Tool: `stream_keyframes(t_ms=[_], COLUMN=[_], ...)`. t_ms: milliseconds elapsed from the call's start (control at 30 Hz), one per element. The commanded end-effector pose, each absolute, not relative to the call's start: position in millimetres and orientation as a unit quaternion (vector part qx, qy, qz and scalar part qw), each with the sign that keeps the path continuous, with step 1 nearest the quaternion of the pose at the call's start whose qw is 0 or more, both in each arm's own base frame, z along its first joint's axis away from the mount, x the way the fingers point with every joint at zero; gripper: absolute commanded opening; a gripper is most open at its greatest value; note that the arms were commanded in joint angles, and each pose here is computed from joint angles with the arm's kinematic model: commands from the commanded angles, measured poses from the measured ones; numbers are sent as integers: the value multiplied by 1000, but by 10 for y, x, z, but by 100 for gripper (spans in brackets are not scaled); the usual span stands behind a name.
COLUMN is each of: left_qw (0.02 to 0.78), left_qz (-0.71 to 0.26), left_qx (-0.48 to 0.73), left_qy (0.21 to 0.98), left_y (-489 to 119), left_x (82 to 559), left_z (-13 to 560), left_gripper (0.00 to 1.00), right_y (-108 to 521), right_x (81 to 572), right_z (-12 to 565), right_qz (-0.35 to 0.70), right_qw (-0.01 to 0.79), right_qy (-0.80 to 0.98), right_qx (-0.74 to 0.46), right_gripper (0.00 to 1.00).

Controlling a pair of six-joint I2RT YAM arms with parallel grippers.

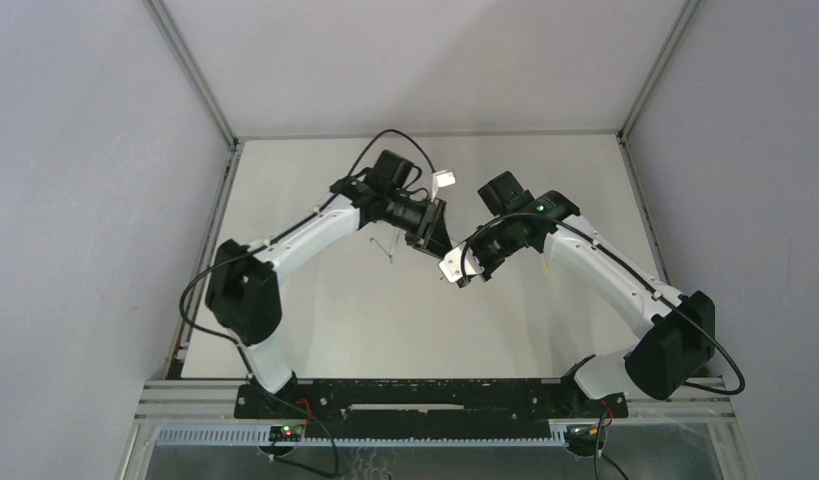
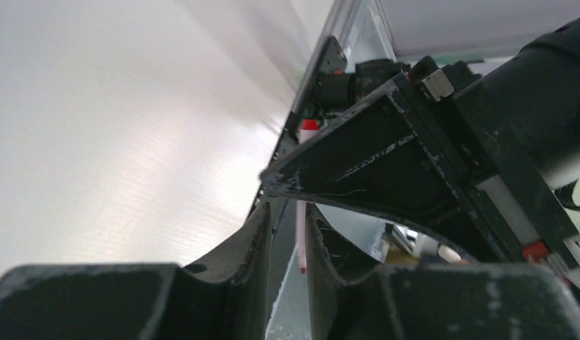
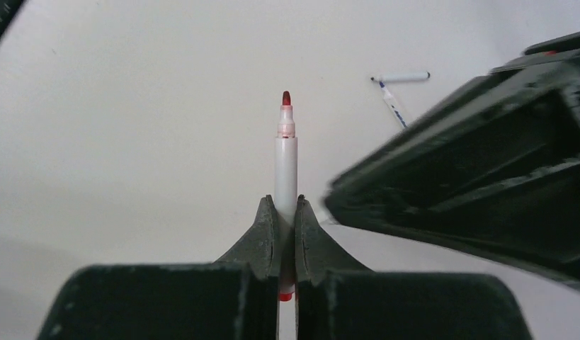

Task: Insert the pens into the pen caps
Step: Pick up the pen from the center of the board.

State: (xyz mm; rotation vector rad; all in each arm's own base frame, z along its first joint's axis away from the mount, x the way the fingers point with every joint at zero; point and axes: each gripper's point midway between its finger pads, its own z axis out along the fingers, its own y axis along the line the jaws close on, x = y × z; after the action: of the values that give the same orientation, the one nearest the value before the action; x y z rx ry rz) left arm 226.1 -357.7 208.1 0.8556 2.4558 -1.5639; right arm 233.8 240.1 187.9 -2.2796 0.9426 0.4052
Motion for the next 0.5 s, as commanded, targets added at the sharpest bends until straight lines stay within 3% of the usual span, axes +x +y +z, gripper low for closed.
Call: stream_keyframes(t_ms=[0, 200, 467], left_qw=[194, 310, 372], left_qz=[-524, -485, -392], left_qx=[239, 152, 94], left_qy=[794, 803, 836], left_y=[-3426, -3088, -2697], left_x=[2671, 3106, 3450], left_z=[2516, 2587, 2305], left_gripper=[30, 35, 36], right_y=[2442, 2402, 2302], right_x=[2076, 2054, 2167], right_z=[1944, 1968, 2059], right_qz=[232, 283, 355], right_qw=[311, 301, 303], right_qy=[417, 517, 613], right_qx=[-822, -750, -638], right_gripper=[0, 0, 0])
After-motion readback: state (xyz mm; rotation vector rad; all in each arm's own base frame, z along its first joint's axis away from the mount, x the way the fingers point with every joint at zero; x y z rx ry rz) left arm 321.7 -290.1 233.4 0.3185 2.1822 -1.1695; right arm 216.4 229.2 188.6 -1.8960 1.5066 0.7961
